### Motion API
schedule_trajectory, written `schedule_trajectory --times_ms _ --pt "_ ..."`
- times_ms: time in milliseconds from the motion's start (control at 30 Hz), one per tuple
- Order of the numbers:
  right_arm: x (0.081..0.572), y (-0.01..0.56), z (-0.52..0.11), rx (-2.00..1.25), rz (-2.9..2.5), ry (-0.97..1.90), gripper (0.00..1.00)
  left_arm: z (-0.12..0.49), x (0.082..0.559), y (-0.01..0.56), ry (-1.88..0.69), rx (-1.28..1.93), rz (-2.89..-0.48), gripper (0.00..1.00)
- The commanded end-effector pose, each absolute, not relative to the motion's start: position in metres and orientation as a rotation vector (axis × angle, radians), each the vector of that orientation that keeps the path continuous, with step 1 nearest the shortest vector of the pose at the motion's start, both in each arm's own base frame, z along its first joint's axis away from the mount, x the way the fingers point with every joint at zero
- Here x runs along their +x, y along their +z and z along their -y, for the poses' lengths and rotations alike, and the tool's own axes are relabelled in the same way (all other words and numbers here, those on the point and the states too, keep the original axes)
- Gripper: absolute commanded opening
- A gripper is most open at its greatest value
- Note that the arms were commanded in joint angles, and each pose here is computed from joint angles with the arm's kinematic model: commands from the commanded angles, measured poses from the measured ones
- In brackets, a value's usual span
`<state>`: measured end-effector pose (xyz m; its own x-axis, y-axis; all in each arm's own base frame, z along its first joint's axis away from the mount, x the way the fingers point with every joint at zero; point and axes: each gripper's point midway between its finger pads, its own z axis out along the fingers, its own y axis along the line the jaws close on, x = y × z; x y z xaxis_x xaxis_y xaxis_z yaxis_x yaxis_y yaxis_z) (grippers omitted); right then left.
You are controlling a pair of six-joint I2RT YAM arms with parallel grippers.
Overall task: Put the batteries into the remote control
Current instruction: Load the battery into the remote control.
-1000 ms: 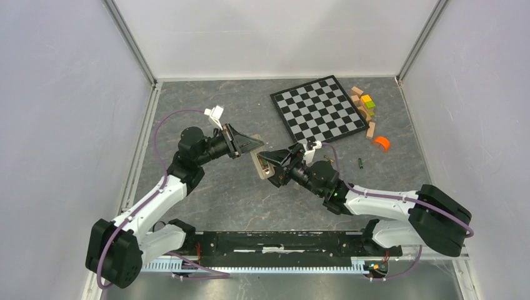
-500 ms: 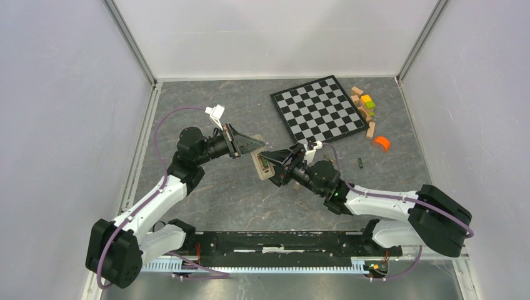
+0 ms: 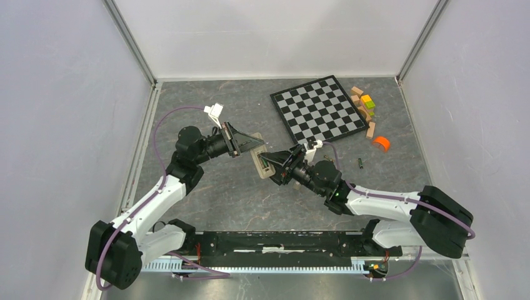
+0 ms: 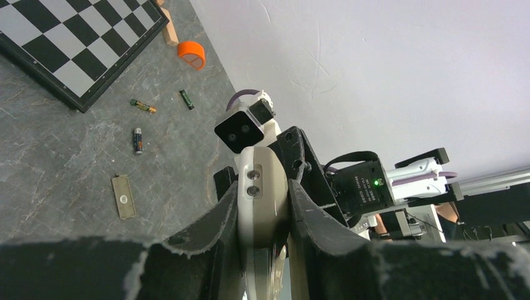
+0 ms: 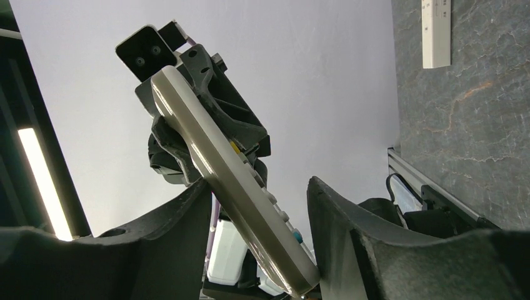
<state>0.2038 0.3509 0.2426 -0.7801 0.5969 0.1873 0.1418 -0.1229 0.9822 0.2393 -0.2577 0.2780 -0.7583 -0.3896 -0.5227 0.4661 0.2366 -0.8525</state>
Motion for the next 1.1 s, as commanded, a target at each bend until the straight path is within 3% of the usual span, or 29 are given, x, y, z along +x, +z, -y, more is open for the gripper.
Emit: schedule_trajectory --times_ms 0,133,267,400,700,900,1067 --pt "0.208 0.264 -0.343 0.810 -1.731 2.015 0.53 0.258 0.234 0.304 -1.610 0.118 -1.788 0.02" --pt "0.209 0.264 -0.341 0.784 -1.718 1.985 0.83 0.257 0.237 0.296 -1.579 0.086 -1.834 0.02" --pt "0.212 0.264 -0.334 0.747 -1.692 1.943 0.96 0.256 0.241 0.285 -1.547 0.058 -1.875 0.02" --pt "0.214 0.259 -0.332 0.648 -1.712 1.859 0.97 0.256 0.245 0.283 -1.538 0.035 -1.891 0.02" --pt "0.216 0.243 -0.335 0.070 -1.743 1.494 0.92 0.257 0.247 0.275 -1.494 0.077 -1.945 0.02" --pt "0.208 0.262 -0.340 -0.139 -1.647 1.472 0.94 0.258 0.247 0.272 -1.488 0.109 -1.958 0.02" --pt "0.218 0.247 -0.340 -0.175 -1.703 1.353 0.83 0.260 0.245 0.271 -1.500 0.134 -1.965 0.02"
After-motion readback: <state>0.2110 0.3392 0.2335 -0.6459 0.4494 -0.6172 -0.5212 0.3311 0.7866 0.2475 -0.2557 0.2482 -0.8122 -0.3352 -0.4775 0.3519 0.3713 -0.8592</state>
